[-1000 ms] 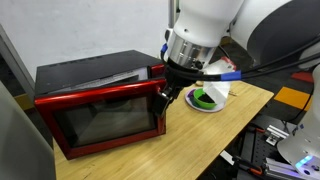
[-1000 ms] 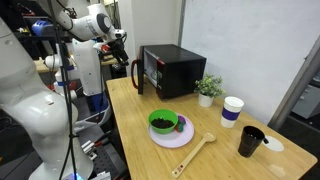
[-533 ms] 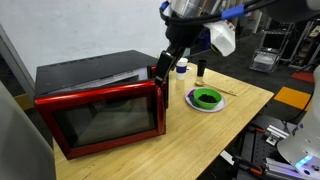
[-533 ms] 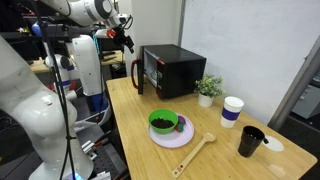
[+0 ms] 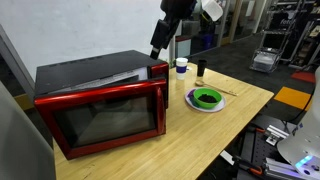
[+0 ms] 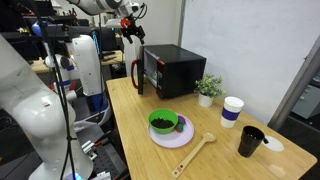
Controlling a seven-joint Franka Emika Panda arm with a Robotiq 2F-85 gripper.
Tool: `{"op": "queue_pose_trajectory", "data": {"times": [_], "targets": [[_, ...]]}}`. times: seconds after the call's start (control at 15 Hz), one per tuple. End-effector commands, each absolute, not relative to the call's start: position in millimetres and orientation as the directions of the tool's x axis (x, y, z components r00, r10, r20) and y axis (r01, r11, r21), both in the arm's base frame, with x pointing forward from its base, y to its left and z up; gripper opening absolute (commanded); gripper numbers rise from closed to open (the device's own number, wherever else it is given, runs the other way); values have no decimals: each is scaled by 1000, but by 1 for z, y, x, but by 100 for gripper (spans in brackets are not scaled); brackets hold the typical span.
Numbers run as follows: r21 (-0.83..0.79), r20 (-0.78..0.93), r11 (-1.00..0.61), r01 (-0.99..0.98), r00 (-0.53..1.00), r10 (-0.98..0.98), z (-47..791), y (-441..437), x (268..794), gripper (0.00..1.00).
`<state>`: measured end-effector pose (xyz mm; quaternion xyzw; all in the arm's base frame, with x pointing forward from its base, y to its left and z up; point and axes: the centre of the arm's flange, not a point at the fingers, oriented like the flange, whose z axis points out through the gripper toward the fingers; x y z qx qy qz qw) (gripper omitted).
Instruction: Remove the light green bowl from the microwave and put it on the table
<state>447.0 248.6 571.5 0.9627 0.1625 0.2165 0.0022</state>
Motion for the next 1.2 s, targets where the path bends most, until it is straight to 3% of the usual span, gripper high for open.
{"op": "queue_pose_trajectory", "data": {"times": [0.0, 0.73, 1.13], "targets": [[42, 327, -916, 398, 861, 389, 577, 235, 479, 100], [-32, 132, -791, 610, 787, 602, 522, 205, 571, 100], [-34, 91, -762, 647, 761, 642, 489, 209, 596, 100]]}}
